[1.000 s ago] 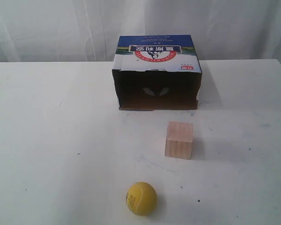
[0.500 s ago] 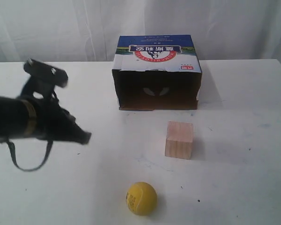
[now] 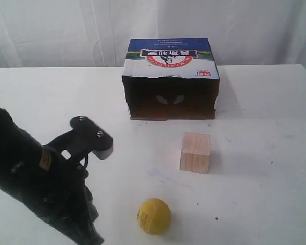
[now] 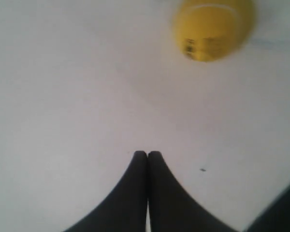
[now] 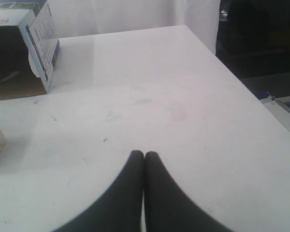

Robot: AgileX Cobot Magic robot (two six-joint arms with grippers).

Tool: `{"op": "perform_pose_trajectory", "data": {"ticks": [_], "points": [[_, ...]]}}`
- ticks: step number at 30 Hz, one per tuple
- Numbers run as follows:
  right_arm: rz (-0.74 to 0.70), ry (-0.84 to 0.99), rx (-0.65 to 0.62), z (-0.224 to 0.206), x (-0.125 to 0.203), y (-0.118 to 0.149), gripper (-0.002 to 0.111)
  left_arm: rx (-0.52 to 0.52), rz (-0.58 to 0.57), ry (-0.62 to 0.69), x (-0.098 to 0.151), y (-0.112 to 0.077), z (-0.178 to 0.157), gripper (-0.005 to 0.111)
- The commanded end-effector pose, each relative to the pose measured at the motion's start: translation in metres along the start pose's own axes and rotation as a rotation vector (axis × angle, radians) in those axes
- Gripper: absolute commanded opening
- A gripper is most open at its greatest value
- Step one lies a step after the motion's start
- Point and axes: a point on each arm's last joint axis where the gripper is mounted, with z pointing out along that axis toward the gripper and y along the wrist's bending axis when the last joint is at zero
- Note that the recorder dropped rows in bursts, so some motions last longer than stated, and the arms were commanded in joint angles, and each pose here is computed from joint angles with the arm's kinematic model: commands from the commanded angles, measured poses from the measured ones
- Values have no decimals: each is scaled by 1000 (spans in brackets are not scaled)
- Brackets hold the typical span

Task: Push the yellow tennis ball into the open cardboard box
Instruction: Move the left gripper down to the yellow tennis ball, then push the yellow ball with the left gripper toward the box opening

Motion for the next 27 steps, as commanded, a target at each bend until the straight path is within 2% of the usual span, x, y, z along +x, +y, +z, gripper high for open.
{"op": "perform_pose_trajectory", "data": {"ticks": [1,2,5,6,13,17,22,27], "points": [[6,-17,6,0,-1,0,0,161,314,-104,-11,-19,-10,0],[6,-17,6,0,-1,0,0,154,335,-177,-16,-19,-9,0],[6,-17,6,0,-1,0,0,141,228,-401,-29,-18,-4,0],[6,-17,6,0,-1,0,0,151,235,-412,-30,-19,-3,0],[6,-17,6,0,-1,0,0,301,301,-324,-33,-27,42,0],[6,-17,6,0,-1,0,0,362,310,-327,-34,-31,53,0],[6,-17,6,0,-1,0,0,349,329,-309,-34,-29,63,0],[6,-17,6,0,-1,0,0,249,360,-293,-35,-19,82,0]]}}
